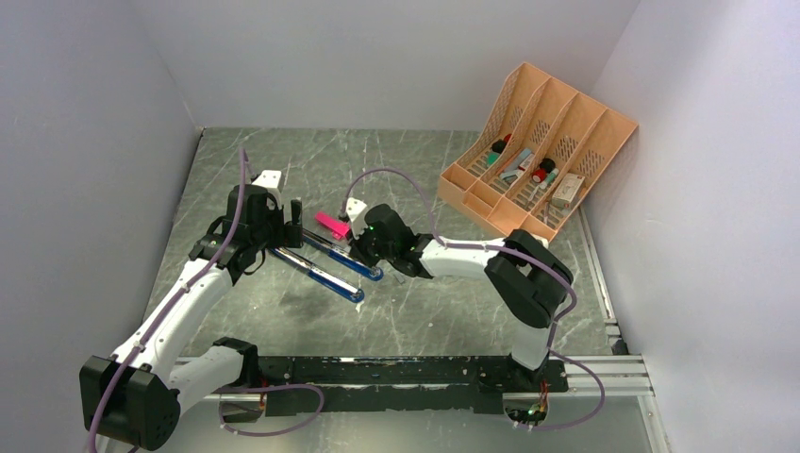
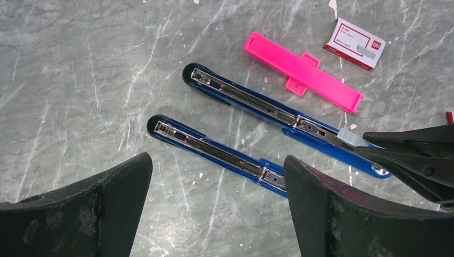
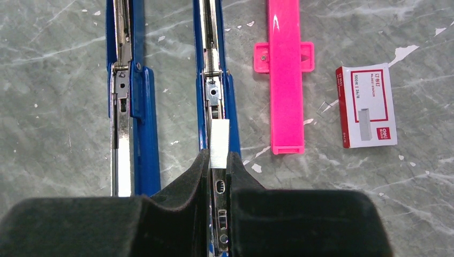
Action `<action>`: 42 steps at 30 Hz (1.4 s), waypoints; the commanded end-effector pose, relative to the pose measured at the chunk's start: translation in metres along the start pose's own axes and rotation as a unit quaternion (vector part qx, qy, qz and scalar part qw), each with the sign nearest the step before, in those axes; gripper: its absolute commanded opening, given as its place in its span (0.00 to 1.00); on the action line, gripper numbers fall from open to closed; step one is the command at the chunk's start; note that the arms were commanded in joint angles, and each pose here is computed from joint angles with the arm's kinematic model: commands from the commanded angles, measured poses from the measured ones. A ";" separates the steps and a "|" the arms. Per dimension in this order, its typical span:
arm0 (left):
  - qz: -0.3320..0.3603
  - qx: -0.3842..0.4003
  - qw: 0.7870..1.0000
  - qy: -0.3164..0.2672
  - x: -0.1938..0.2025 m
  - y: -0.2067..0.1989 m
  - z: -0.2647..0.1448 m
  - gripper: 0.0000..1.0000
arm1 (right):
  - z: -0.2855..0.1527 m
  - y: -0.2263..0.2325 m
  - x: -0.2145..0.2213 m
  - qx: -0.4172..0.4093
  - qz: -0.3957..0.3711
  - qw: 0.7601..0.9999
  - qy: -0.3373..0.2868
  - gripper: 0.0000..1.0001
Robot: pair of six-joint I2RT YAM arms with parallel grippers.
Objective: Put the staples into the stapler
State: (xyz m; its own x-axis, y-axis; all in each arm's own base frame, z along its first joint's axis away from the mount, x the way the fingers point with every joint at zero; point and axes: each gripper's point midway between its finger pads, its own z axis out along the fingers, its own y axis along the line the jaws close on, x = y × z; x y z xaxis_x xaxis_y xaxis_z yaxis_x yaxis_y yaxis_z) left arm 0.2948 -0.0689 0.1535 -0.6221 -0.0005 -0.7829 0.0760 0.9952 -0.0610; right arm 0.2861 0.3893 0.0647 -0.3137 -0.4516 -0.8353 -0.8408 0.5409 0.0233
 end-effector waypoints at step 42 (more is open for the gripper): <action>0.003 0.014 1.000 -0.023 -0.012 -0.004 -0.003 0.96 | 0.010 0.004 -0.001 -0.012 -0.010 1.000 0.010 0.00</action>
State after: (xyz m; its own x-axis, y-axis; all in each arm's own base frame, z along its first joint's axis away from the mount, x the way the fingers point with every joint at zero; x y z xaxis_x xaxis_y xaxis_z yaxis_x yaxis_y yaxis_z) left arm 0.2949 -0.0689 0.1536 -0.6218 -0.0006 -0.7832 0.0760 0.9952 -0.0611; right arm 0.2855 0.3919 0.0548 -0.3260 -0.4821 -0.8132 -0.8474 0.5304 0.0253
